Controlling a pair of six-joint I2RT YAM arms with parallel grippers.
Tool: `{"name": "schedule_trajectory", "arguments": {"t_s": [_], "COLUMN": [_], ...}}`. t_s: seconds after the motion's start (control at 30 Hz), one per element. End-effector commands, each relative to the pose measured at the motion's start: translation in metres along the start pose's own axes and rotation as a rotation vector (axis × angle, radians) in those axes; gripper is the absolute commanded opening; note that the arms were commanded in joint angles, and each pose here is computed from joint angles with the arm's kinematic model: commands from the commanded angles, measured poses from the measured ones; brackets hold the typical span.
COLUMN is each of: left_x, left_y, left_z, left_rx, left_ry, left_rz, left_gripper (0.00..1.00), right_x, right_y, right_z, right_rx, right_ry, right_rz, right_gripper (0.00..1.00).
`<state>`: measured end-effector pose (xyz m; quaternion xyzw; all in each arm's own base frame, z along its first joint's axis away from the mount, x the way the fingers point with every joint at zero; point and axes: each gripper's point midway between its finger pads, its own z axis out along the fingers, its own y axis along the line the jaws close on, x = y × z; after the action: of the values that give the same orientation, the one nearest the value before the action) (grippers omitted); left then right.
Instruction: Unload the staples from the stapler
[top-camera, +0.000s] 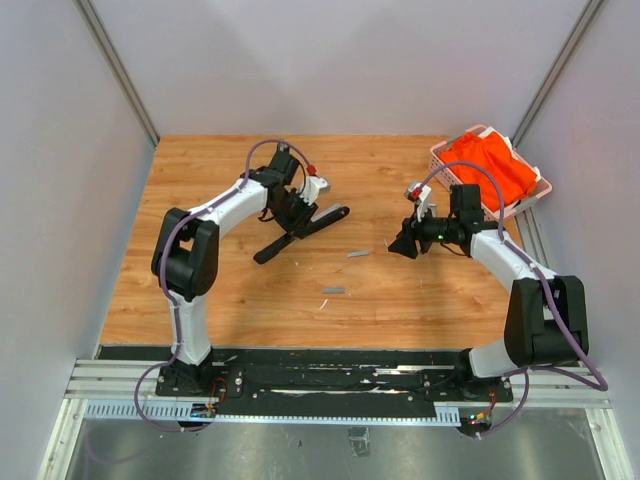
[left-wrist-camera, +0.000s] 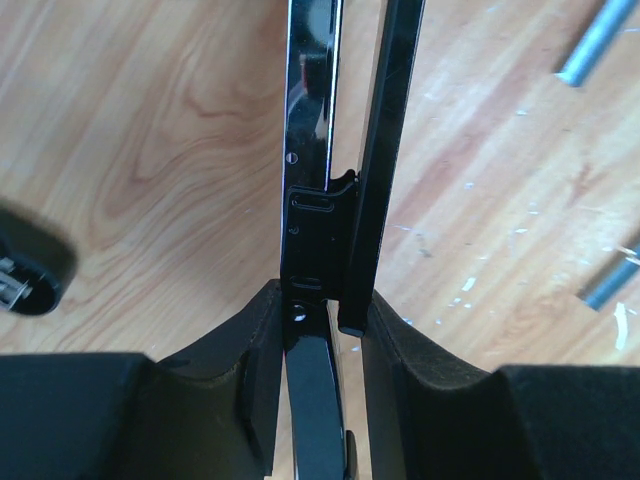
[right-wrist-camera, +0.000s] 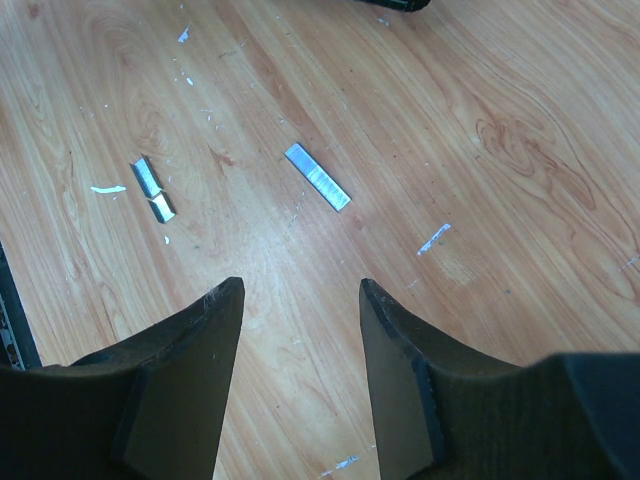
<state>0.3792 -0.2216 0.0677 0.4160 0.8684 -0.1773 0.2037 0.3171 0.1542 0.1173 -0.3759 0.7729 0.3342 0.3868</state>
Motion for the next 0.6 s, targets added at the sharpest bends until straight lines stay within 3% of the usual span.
{"name": "schedule_trajectory", "arguments": {"t_s": [0.0,0.3,0.57], "left_x": [-0.037,-0.031,-0.024], "left_y": [0.023,0.033,0.032], "left_z": [-0.026,-0.018,-0.004], "left_rx": [-0.217,-0.439,-0.506], "left_ry": [-0.135,-0.115,-0.073], "left_rz": [0.045,0.106,0.138], "left_gripper": [0.05,0.04,0.04], "right_x": [0.001,0.002,0.003], "right_y": [-0.001,-0.002,-0.003], "right_z": [-0.003,-0.003,-0.003], "right_rx": [0.001,0.006,0.007], "right_ry": [-0.013,-0.011,-0.01], "right_rz": [0.002,0.001,0.003], "right_gripper": [0.51,0.51,0.52]}}
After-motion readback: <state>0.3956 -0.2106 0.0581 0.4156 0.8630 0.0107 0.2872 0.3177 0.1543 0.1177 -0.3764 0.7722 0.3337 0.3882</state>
